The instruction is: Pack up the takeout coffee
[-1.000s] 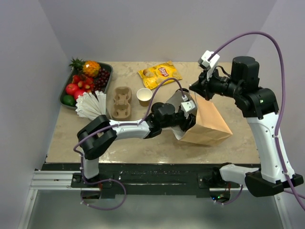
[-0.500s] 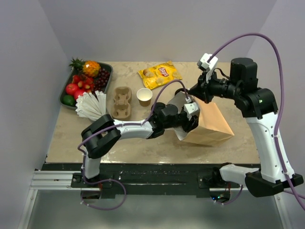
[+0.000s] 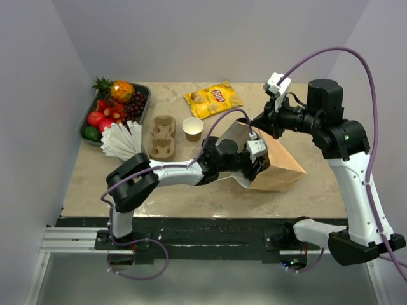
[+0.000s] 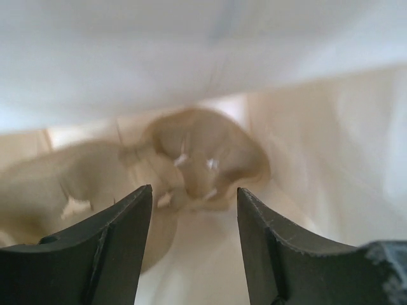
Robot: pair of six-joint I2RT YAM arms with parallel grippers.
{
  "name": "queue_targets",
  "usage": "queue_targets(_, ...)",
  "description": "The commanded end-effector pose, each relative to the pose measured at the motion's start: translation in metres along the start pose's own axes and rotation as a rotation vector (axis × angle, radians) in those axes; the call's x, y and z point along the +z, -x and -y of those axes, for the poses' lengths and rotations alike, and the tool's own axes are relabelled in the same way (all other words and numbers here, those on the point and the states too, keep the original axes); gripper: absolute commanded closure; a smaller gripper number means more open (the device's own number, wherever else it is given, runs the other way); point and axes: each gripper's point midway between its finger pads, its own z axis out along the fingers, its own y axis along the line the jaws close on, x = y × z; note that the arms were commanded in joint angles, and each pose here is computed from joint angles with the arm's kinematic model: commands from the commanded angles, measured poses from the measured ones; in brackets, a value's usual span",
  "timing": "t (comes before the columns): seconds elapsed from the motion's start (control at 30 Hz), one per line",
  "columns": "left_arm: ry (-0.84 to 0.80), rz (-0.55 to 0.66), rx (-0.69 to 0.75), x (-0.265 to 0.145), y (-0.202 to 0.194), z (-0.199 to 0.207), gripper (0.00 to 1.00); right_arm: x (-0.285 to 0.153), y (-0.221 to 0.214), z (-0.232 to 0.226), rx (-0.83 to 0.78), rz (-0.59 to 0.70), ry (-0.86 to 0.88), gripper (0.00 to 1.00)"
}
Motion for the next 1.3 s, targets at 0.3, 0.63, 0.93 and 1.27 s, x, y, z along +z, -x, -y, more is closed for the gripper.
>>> queue_targets(0.3, -0.187, 0.124, 0.081, -0.037, 0.057, 0.046, 0.41, -0.020, -0.018, -0.014, -0.122, -0.018, 0.001, 1.00)
queue_targets(0.63, -0.325, 0.283, 0.280, -0.082, 0.142, 0.080, 0.38, -0.033, -0.042, -0.018, -0.160, -0.053, -0.044, 1.00)
queue_targets(0.93, -0.087, 0.210, 0.264, -0.137, 0.182, -0.001, 0.38, -0.049, -0.033, -0.019, -0.290, -0.036, -0.062, 1.00)
queue_targets(1.27, -0.155, 0.035, 0.256, -0.149, 0.151, -0.018, 0.34, -0.050, -0.039, -0.029, -0.319, -0.030, -0.018, 1.00)
